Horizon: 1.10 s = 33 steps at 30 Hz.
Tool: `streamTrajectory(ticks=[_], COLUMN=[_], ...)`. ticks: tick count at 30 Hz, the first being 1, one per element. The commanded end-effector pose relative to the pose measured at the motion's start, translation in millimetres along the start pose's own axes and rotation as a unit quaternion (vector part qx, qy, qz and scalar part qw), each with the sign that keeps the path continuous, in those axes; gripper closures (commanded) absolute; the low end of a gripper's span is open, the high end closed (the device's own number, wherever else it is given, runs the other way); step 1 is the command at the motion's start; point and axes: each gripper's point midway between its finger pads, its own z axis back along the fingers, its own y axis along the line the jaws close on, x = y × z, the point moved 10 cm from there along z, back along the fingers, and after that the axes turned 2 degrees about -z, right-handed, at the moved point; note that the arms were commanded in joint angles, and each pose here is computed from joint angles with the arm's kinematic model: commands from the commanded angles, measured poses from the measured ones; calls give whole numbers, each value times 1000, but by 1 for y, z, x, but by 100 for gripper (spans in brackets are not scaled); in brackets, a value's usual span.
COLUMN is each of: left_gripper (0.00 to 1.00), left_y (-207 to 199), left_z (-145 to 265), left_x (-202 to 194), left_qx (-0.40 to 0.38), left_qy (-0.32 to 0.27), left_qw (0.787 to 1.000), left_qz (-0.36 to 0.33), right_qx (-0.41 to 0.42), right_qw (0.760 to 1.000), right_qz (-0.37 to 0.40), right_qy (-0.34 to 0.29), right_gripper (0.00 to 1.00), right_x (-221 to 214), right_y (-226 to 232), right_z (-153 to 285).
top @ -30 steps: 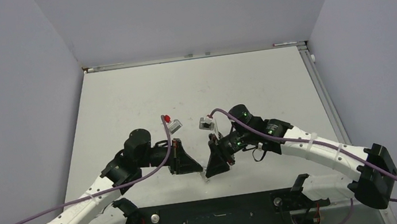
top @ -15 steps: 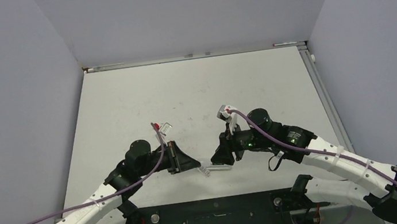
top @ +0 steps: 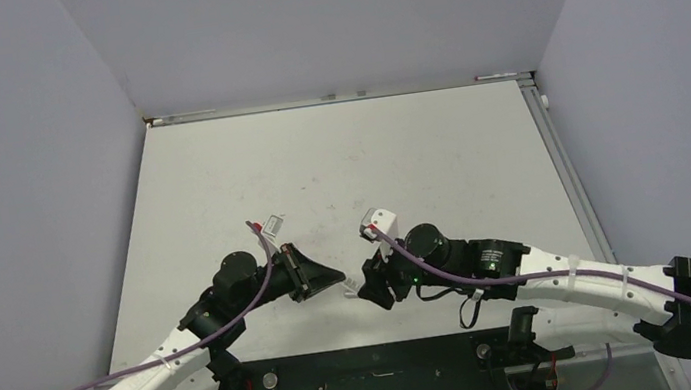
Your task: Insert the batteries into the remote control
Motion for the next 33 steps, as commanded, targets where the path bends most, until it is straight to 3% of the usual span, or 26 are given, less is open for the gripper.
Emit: streamTrajectory(ticks=[1, 11, 19, 27, 33], left_gripper=[100, 100, 100, 100, 100], left_y=[-12, -11, -11, -9, -6], left_z=[1, 1, 1, 0, 0], left_x=[6, 5, 5, 5, 5], left_qx=[-27, -24, -21, -17, -12], left_qy=[-25, -21, -17, -15, -14], left_qw=[999, 999, 999, 999, 999], left_qz=[16, 28, 29, 29, 30], right_qx=[-13, -23, -22, -16, -19], right_qw=[999, 999, 999, 998, 998], right_qz=[28, 36, 47, 56, 60], right_qy=[-22, -17, -13, -17, -17], right_gripper=[51, 51, 57, 71, 90], right_x=[11, 12, 13, 14, 13], right_y=[6, 8, 12, 17, 18], right_z=[-9, -19, -22, -22, -19])
